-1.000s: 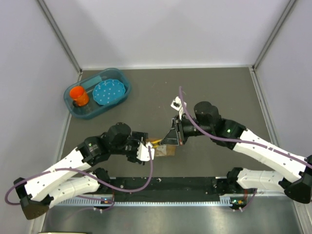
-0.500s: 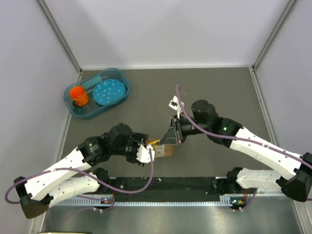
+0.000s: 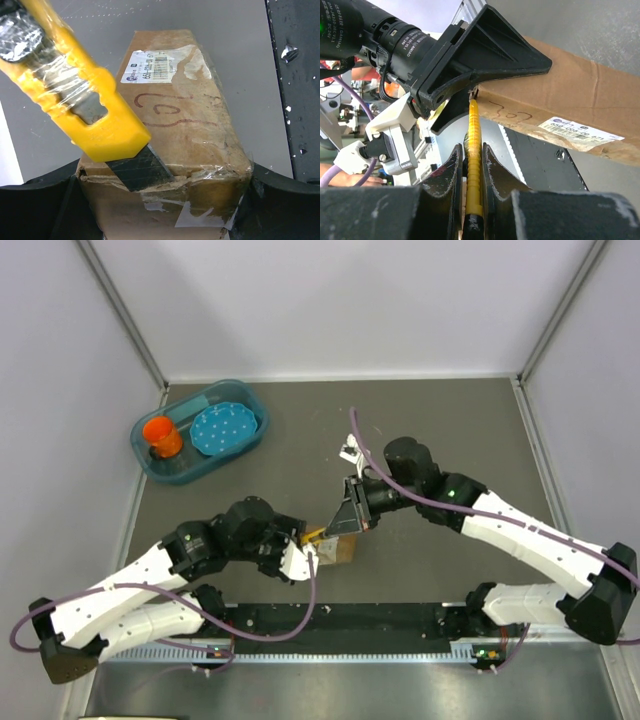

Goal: Unpack the express box
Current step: Cut the express box at the center of the board.

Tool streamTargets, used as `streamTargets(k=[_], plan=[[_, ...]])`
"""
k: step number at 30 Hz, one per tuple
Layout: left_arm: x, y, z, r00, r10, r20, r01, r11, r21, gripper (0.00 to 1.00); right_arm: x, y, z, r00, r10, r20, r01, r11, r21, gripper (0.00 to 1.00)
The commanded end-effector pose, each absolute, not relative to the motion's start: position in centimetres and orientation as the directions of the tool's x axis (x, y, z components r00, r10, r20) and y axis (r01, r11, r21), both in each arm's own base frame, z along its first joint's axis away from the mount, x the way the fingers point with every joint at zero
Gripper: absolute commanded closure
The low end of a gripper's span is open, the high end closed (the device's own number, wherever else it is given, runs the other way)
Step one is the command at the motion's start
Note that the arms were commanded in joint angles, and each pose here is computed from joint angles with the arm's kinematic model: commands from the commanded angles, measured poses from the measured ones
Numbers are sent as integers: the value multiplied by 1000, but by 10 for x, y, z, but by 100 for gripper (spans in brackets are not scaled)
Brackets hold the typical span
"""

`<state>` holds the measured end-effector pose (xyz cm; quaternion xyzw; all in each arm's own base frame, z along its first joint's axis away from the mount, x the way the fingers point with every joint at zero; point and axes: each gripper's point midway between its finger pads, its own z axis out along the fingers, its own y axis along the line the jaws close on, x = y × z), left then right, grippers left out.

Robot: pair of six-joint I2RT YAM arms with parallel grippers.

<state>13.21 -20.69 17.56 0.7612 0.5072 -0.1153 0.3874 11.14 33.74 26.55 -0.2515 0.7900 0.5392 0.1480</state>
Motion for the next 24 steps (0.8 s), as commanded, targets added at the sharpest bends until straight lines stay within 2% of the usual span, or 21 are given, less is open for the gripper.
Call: streamTargets(k=[1,11,24], plan=[[153,-224,208,495,656,-570,814,-122,568,80,103,332,259,-851,-258,-457,-521,315,793,100],[174,-222,203,406,729,-551,813,-11,583,82,101,323,258,-868,-214,-448,-496,345,797,100],[173,-224,204,386,728,-567,823,5,568,82,102,320,248,-880,-199,-432,-476,373,797,100]])
